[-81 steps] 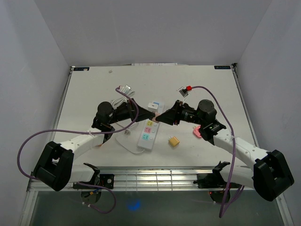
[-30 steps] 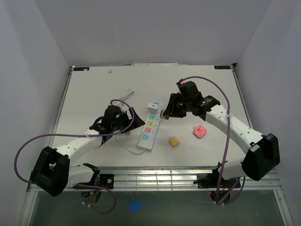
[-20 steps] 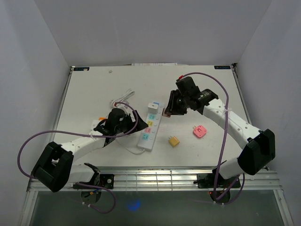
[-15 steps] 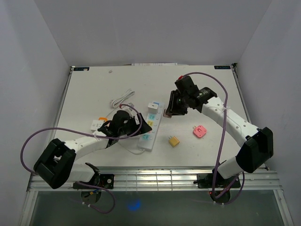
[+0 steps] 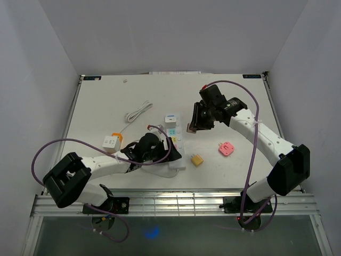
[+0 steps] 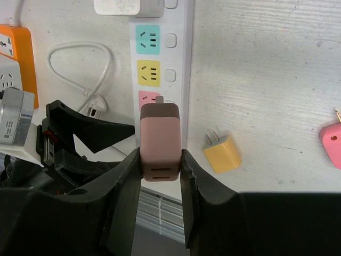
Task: Insert the plug
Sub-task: Adjust the socket at the center of the board.
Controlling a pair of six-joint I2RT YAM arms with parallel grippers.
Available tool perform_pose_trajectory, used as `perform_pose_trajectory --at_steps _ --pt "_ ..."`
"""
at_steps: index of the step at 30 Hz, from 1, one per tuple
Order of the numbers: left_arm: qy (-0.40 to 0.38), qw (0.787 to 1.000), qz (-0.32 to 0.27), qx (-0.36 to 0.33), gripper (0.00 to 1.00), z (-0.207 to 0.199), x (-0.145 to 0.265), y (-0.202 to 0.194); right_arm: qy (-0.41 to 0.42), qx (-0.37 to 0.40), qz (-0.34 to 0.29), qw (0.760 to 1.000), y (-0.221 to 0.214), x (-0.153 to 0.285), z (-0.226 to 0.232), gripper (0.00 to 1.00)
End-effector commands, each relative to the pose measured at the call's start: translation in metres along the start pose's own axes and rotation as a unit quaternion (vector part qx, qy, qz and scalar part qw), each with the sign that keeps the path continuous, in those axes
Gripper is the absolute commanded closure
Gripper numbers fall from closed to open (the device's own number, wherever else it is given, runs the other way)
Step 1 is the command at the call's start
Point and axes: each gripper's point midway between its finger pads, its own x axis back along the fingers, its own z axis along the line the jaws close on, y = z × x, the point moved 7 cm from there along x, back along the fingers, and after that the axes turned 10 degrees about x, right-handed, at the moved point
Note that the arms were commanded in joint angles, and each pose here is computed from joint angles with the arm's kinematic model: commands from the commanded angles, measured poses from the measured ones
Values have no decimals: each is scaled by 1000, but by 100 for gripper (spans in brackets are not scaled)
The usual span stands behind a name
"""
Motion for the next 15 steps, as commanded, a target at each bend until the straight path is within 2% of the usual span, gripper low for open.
perform_pose_trajectory --at_steps 1,10,15 --pt "-18 1000 -4 0 9 -16 2 -6 14 22 -12 1000 11 10 -1 92" --pt "-23 1000 18 -11 9 -27 -1 -29 16 58 9 998 9 8 -5 92" --pt "-14 1000 9 -5 9 -30 7 -26 19 73 13 997 8 7 -6 92"
